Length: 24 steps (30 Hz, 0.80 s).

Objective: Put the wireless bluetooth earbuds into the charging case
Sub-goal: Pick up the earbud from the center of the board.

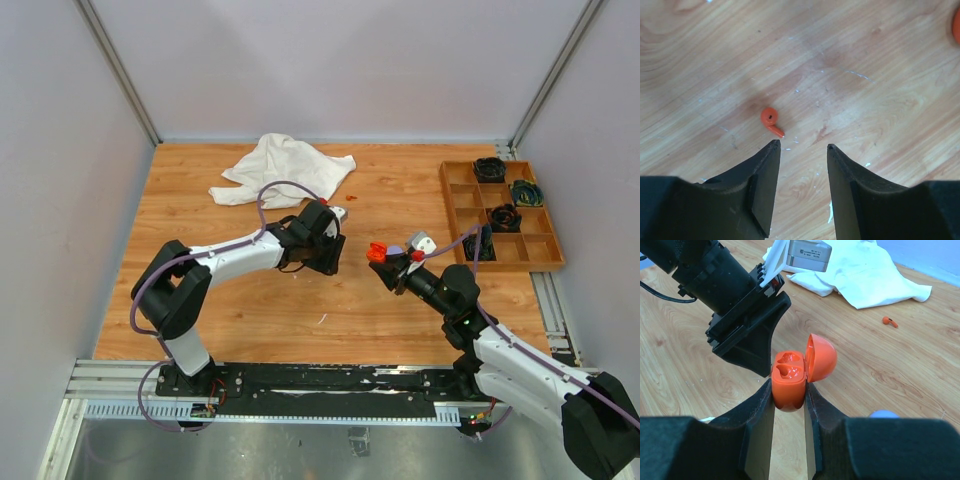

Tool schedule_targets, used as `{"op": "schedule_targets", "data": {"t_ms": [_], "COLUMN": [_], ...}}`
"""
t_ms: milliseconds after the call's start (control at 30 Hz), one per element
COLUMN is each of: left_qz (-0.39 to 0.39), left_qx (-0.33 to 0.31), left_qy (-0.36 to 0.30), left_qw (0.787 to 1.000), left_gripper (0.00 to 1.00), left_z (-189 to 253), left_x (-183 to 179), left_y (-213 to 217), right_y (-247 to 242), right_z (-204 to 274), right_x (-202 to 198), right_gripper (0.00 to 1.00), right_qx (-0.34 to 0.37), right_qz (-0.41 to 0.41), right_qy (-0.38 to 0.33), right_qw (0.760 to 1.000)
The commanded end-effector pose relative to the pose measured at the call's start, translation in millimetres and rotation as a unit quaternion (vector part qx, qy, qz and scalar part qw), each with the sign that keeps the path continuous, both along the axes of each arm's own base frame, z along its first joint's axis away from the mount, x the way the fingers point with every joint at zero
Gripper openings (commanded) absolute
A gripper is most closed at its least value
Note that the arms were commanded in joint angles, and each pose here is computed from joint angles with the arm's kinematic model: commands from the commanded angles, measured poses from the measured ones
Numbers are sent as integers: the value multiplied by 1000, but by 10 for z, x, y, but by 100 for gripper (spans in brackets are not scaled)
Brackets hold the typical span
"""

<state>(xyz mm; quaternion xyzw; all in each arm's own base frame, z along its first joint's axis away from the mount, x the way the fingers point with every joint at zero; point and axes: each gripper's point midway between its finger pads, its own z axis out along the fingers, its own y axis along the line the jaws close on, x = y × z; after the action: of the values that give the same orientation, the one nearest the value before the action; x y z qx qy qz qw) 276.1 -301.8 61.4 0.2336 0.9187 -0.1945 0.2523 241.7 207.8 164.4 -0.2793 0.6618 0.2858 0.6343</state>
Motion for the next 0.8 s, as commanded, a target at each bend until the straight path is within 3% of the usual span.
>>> {"op": "schedule_targets", "data": {"t_ms": [0,200,333,767], "left_qz": [55,67,61,52], "left_qx": [28,64,71,100], "left_qy": [-23,-25,-25,-14], "left_qw": [998,995,995,994], "left_gripper": [48,47,38,38], "left_z": [35,-99,-180,-411], "left_x": [146,279,316,341], "left_y": [117,143,118,135], "right_y": [-34,-42,-45,-41], "right_z": [31,36,37,30], "right_x": [31,28,27,28], "right_gripper": [1,1,1,1], "right_qx": [-2,-2,-2,-3], "right_qz": [-6,-8,-8,-7], "right_qy": [-8,-9,-10,-8], "right_qw": [1000,1000,1000,1000]}}
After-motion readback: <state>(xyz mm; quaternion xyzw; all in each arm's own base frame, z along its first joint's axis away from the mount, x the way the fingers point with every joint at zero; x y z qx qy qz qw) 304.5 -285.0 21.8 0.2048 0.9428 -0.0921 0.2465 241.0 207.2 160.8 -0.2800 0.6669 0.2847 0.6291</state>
